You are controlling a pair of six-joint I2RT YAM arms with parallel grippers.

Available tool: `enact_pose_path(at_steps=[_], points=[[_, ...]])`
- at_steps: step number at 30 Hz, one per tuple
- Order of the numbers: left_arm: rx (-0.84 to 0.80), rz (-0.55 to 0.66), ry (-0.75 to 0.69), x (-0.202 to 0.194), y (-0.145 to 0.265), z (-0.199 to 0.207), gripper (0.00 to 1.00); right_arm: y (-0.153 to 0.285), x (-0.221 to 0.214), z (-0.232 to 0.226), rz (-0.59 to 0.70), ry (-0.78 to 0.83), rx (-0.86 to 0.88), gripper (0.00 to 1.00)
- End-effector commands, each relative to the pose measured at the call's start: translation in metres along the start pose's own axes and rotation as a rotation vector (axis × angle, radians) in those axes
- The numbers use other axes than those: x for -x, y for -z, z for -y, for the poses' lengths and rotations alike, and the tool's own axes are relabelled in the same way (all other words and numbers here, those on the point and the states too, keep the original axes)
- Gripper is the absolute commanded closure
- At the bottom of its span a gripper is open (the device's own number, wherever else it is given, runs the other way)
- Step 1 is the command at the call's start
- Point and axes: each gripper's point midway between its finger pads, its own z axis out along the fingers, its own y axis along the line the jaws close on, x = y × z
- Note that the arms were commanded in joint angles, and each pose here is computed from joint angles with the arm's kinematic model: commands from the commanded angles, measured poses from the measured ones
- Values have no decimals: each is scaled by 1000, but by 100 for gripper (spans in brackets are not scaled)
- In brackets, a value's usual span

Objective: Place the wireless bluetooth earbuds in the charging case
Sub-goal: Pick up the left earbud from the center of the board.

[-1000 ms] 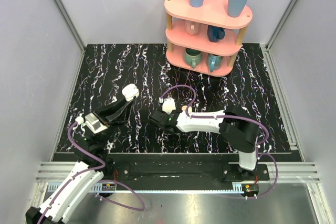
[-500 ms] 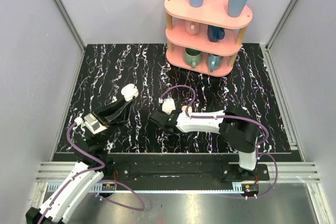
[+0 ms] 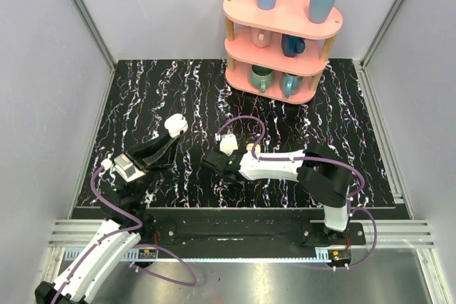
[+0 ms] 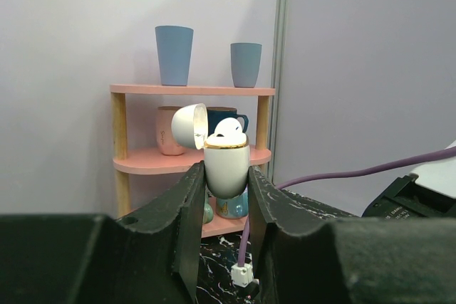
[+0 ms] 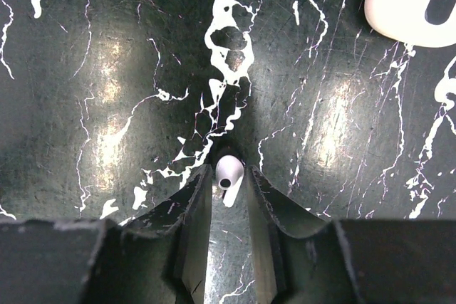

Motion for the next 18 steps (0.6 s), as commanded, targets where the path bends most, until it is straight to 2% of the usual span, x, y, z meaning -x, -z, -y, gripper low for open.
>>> enact_pose_path(at_steps=[1,8,12,15,16,18], points=[[8,48,-17,16,-3,-1,100,4,0,0,12,9,1,67],[4,48,-15,16,-3,0,100,3,-1,-2,12,19,3,76],[4,45,-16,16,-3,0,100,10,9,-2,45,19,20,85],[1,45,-17,16,-3,0,100,32,34,-2,135,9,76,89],[3,43,-17,16,-4,0,100,55,60,-9,220,-15,153,89],[-1,43,-15,16,-4,1,100,72,72,-1,292,-44,198,89]])
